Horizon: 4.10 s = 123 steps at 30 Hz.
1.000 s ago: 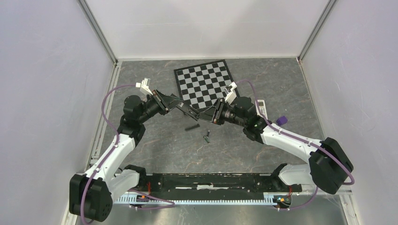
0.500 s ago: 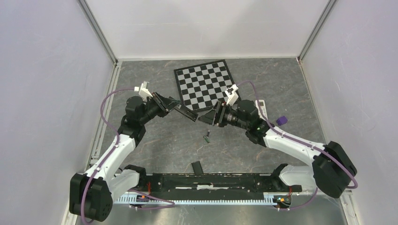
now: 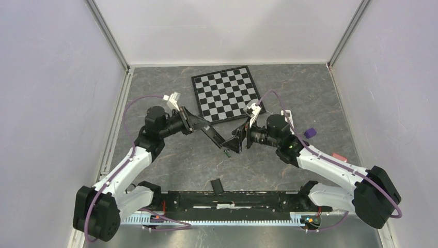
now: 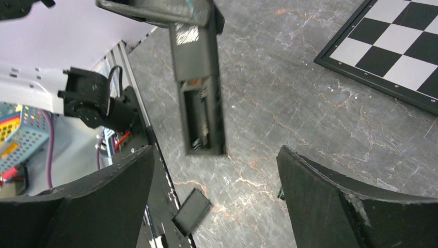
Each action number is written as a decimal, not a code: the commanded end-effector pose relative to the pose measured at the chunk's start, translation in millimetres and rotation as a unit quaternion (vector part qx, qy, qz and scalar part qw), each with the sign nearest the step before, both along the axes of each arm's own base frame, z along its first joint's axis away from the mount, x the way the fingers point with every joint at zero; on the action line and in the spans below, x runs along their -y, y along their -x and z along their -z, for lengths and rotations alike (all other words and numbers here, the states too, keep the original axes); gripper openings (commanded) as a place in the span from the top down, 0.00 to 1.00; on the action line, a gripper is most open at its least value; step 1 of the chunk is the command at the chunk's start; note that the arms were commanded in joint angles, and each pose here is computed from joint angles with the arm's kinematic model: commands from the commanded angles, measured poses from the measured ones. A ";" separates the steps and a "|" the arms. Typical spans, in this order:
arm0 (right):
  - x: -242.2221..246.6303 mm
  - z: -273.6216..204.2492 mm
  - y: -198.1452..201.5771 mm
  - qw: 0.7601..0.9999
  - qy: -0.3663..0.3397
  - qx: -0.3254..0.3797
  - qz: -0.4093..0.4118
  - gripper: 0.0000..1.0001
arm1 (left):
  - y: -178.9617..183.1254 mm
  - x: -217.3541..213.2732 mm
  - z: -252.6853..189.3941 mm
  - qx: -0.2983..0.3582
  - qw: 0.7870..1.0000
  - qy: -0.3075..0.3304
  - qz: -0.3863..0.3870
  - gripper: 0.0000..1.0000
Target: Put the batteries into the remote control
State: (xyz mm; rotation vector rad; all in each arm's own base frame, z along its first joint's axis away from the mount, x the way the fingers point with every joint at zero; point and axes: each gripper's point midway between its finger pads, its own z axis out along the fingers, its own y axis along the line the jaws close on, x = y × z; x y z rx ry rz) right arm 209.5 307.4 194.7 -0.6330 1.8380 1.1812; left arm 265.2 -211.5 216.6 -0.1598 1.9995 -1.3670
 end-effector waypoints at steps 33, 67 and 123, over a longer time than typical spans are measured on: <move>-27.6 -62.6 42.5 0.987 -0.105 -0.046 -0.111 1.00 | 67.9 64.9 -81.7 0.111 0.965 0.119 0.204 0.39; 25.0 112.8 -46.6 0.919 0.311 -0.048 0.238 0.44 | 5.1 -44.2 4.8 0.042 0.971 -0.180 -0.154 0.98; 29.1 37.0 -68.0 0.918 0.275 0.037 0.284 0.99 | 7.6 7.7 -1.8 0.042 0.994 -0.090 -0.047 0.98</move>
